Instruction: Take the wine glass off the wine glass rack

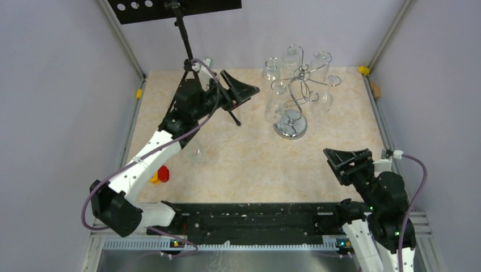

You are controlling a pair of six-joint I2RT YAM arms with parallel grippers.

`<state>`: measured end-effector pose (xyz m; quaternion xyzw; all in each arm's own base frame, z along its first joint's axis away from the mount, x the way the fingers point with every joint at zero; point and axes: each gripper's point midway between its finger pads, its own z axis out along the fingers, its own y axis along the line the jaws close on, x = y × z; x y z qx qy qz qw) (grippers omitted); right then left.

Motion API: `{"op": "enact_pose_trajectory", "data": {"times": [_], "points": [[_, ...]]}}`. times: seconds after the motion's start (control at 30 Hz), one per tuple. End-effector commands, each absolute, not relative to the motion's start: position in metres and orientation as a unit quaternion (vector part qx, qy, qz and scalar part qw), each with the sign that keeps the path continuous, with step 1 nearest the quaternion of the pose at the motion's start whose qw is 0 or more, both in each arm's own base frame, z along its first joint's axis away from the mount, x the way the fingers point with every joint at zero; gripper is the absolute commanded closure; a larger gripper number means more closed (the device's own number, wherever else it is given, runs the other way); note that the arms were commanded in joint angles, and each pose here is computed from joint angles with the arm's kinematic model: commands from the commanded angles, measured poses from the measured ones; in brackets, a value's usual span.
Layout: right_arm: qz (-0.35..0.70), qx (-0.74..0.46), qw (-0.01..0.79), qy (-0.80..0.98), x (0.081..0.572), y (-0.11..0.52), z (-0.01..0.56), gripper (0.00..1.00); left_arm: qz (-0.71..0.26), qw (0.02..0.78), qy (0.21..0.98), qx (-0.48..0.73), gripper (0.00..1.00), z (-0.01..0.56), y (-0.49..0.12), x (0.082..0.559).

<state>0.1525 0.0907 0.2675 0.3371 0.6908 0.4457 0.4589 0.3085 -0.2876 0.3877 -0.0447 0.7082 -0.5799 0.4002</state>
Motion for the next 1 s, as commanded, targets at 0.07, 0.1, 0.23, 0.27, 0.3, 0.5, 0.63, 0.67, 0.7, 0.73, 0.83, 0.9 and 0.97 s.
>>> {"op": "enact_pose_trajectory", "data": {"times": [0.07, 0.1, 0.23, 0.27, 0.3, 0.5, 0.63, 0.67, 0.7, 0.73, 0.83, 0.9, 0.97], "points": [[0.425, 0.379, 0.487, 0.662, 0.145, 0.069, 0.279, 0.35, -0.583, 0.44, 0.673, -0.119, 0.26, 0.42, -0.312, 0.339], [0.424, 0.381, 0.488, 0.661, 0.145, 0.068, 0.279, 0.35, -0.575, 0.441, 0.677, -0.13, 0.26, 0.416, -0.315, 0.343], [0.42, 0.385, 0.489, 0.661, 0.144, 0.067, 0.278, 0.39, -0.559, 0.451, 0.676, -0.165, 0.29, 0.406, -0.323, 0.353], [0.416, 0.386, 0.488, 0.663, 0.144, 0.066, 0.276, 0.4, -0.556, 0.452, 0.677, -0.169, 0.31, 0.403, -0.326, 0.354], [0.405, 0.393, 0.493, 0.662, 0.144, 0.061, 0.274, 0.42, -0.556, 0.453, 0.676, -0.169, 0.33, 0.402, -0.33, 0.354], [0.388, 0.398, 0.503, 0.662, 0.143, 0.055, 0.273, 0.45, -0.558, 0.445, 0.682, -0.156, 0.38, 0.394, -0.348, 0.353], [0.387, 0.397, 0.504, 0.662, 0.145, 0.054, 0.272, 0.45, -0.562, 0.44, 0.684, -0.148, 0.38, 0.393, -0.358, 0.353], [0.385, 0.398, 0.503, 0.663, 0.145, 0.054, 0.27, 0.46, -0.561, 0.436, 0.688, -0.148, 0.38, 0.391, -0.361, 0.353], [0.382, 0.401, 0.503, 0.664, 0.146, 0.053, 0.267, 0.46, -0.56, 0.433, 0.691, -0.148, 0.37, 0.389, -0.364, 0.354], [0.38, 0.402, 0.501, 0.666, 0.147, 0.053, 0.265, 0.46, -0.558, 0.431, 0.694, -0.15, 0.37, 0.387, -0.366, 0.355], [0.377, 0.404, 0.498, 0.668, 0.149, 0.053, 0.259, 0.48, -0.554, 0.429, 0.697, -0.156, 0.37, 0.384, -0.367, 0.357], [0.375, 0.405, 0.496, 0.67, 0.15, 0.054, 0.257, 0.48, -0.552, 0.428, 0.698, -0.158, 0.38, 0.382, -0.367, 0.356], [0.376, 0.406, 0.494, 0.671, 0.15, 0.054, 0.256, 0.48, -0.546, 0.43, 0.701, -0.16, 0.38, 0.381, -0.366, 0.355]]}}
